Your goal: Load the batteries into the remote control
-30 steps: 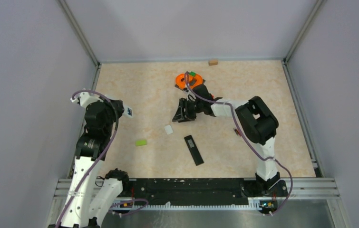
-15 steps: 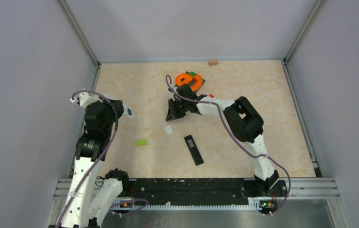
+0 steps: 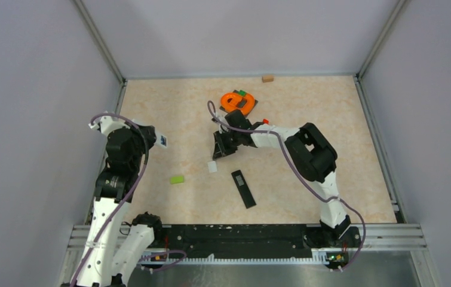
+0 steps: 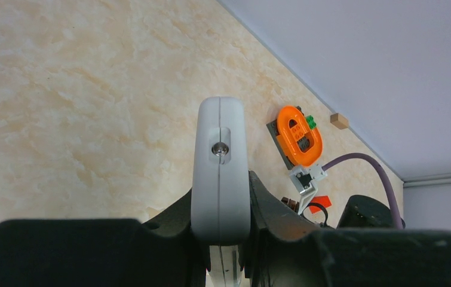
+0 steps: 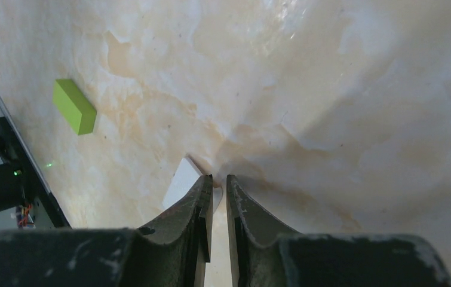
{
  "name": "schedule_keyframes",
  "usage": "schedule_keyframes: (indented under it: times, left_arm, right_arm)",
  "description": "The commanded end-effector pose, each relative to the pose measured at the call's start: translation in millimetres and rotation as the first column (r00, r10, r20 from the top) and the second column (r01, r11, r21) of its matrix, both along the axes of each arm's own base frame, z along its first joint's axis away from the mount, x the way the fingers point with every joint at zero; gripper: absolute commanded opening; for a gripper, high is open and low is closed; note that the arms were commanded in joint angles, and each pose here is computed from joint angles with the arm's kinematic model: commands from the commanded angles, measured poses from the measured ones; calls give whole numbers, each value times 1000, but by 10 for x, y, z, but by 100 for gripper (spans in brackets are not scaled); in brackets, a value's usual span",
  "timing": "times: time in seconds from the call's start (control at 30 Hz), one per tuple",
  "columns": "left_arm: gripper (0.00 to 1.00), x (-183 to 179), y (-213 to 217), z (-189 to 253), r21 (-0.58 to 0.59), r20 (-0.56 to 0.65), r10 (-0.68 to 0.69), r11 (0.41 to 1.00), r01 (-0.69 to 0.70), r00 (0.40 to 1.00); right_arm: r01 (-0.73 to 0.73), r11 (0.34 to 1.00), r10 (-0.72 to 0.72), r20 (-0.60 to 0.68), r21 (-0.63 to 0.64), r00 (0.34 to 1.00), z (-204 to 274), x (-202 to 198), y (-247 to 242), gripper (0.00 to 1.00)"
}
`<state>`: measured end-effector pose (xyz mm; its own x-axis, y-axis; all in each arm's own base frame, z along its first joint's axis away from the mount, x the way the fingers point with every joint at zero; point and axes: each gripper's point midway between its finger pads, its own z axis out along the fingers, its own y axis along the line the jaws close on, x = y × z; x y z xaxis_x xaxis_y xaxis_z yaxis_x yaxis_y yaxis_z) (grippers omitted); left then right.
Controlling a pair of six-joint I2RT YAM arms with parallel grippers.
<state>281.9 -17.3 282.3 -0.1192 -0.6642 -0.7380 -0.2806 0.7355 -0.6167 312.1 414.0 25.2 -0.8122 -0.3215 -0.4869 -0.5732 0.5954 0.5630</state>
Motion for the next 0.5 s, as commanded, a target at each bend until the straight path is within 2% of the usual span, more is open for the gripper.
schedule_keyframes:
  times: [0.0, 0.13, 0.27, 0.47]
  left_arm:
    - [0, 43, -24, 88, -17, 42, -10, 1000, 11, 999]
    - [0, 42, -26, 78, -18, 39, -11, 1000, 11, 999]
    - [0, 35, -16, 82, -16, 41, -6, 1000, 7, 999]
    - [0, -1, 43, 125, -1, 49, 19, 1000, -19, 999]
  right_arm:
    - [-98, 990, 93, -51, -105, 994, -233, -385, -242, 17]
    - [-117, 983, 118, -3, -143, 993, -210, -456, -237, 17]
    - [-110, 974, 135, 113, -200, 984, -94, -427, -202, 17]
    - [-65, 971, 129, 271, -232, 954, 200, -319, -126, 30]
